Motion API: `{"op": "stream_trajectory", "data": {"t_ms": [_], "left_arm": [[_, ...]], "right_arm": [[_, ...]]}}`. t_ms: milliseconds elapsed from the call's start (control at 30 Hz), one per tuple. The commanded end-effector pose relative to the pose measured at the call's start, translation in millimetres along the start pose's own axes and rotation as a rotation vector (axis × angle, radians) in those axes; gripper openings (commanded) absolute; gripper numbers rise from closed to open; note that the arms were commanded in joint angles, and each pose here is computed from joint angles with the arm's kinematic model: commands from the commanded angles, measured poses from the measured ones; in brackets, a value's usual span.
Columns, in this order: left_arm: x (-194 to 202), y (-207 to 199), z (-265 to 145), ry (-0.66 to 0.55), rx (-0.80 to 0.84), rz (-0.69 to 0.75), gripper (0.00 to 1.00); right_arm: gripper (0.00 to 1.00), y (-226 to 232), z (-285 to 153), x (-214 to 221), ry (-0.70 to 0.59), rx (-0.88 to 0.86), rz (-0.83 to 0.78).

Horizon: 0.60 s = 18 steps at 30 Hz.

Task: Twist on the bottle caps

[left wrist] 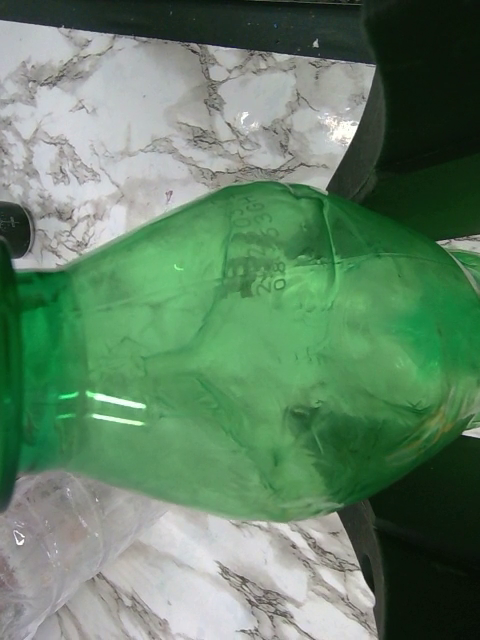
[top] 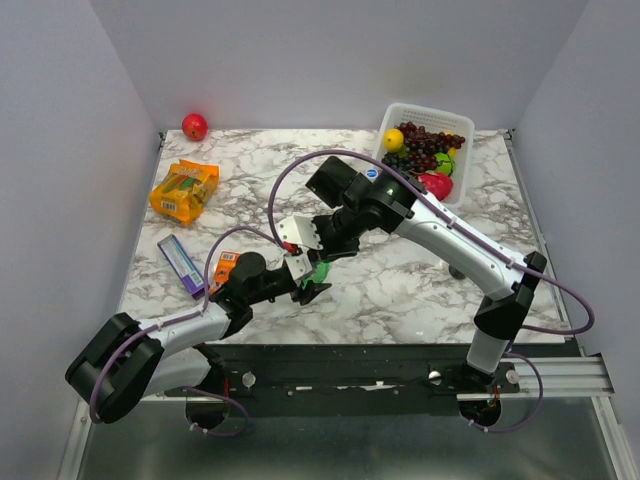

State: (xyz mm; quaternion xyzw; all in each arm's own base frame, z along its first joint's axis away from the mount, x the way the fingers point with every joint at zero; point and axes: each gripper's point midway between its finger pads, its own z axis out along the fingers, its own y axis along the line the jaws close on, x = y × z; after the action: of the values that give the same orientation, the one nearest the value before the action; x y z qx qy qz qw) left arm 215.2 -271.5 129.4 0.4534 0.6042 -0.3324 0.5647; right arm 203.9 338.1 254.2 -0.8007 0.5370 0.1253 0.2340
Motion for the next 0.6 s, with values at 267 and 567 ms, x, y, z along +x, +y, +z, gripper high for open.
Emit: {"op": "stream_trajectory", "data": {"t_ms": [267, 567], "left_arm": [[-68, 37, -14, -0.247, -0.217, 0.252, 0.00], [-64, 41, -14, -0.233, -0.240, 0.229, 0.00]], "right_arm": [[0.36, 42, 32, 16, 0.141, -0.234, 0.282], [0.35, 33, 42, 30, 0.246, -0.165, 0.396]]}}
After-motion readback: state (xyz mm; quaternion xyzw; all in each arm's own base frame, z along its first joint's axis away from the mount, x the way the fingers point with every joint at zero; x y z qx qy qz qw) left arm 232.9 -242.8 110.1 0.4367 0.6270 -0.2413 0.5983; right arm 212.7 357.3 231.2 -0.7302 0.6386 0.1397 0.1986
